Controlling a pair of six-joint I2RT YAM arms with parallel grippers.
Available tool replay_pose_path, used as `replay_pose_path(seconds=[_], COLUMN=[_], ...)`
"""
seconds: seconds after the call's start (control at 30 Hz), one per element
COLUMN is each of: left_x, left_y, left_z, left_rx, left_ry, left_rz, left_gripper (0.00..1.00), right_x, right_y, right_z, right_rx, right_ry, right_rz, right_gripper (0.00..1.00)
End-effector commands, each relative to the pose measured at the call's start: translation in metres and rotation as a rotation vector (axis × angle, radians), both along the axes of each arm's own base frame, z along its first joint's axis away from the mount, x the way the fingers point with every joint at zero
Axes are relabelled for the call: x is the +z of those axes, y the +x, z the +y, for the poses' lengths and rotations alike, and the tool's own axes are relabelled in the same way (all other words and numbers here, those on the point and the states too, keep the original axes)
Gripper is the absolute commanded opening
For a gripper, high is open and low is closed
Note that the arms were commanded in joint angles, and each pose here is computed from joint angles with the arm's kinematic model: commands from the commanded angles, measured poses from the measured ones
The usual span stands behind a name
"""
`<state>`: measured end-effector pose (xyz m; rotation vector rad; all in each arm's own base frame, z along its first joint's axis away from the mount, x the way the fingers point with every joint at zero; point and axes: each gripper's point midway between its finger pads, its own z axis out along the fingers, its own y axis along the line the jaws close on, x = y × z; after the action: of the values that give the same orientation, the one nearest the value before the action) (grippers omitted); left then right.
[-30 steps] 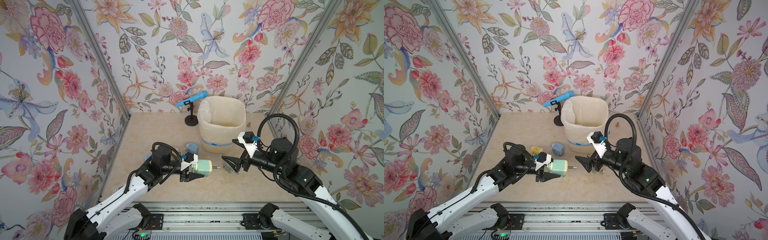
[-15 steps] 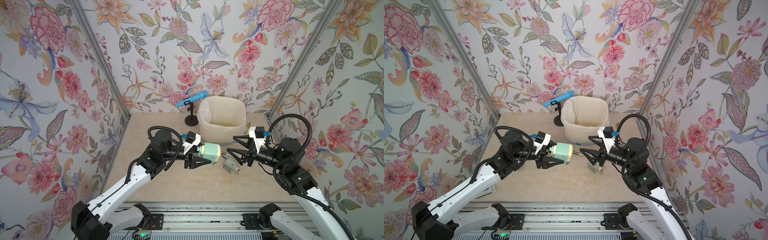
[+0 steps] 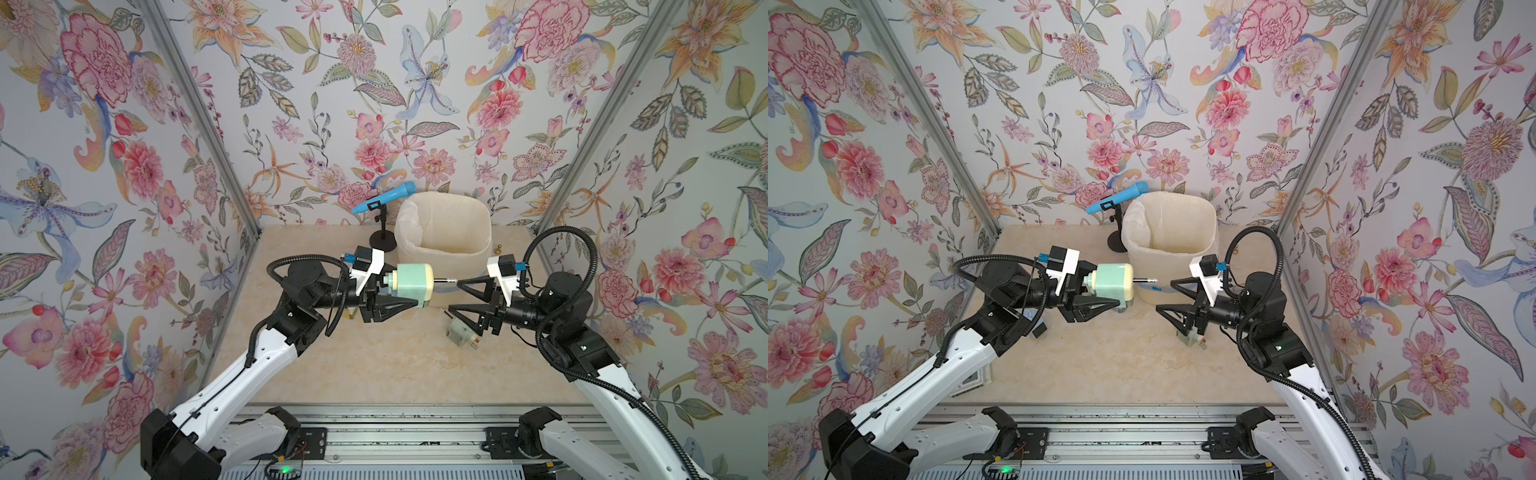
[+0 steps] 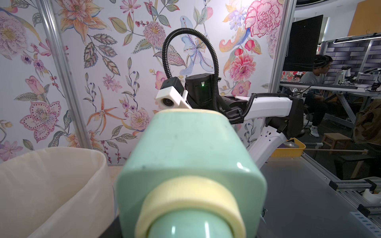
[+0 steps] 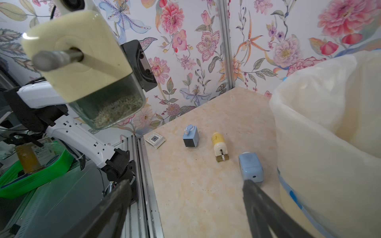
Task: Take out the pencil sharpener tray and clean the shavings
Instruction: Open the container of the pencil sharpener.
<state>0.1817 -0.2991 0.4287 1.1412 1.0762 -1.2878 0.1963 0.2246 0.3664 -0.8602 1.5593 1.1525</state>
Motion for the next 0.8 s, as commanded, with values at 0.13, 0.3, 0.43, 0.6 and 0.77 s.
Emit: replay_pose_path(seconds=[0.13,0.3,0.43,0.6,0.77], left_x=[0.031,0.026,0.024,0.020,0.019], left_y=[-0.010,-0.008,-0.008,-0.006,-0.006], left_z=[0.008,0.007,0.008,0.006,0.006], left_rx=[-0.030,-0.032,-0.029,-0.030,-0.031], left_ry=[-0.093,-0.097,-0.100,-0.097,-0.101], left_rz=[-0.047,-0.016,-0.011,-0.004,-0.007], left_gripper=[0.25,0.25,0.25,0.25,0.25], right_x=[0.041,0.052,0.065,0.075,0.077], right_y=[-0.032,-0.031,-0.031,-0.030,-0.031], right_z=[0.026,0.035,0.037,0.042,0.052], right_rx=[0.197,0.190,0.174,0.198,0.227], right_ry=[0.077,0.080,0.093,0.105,0.110], right_rz=[-0.180,-0.254,-0.312,-0.323,-0.321], right_gripper=[0.93,0.93,0.90,0.87,0.87])
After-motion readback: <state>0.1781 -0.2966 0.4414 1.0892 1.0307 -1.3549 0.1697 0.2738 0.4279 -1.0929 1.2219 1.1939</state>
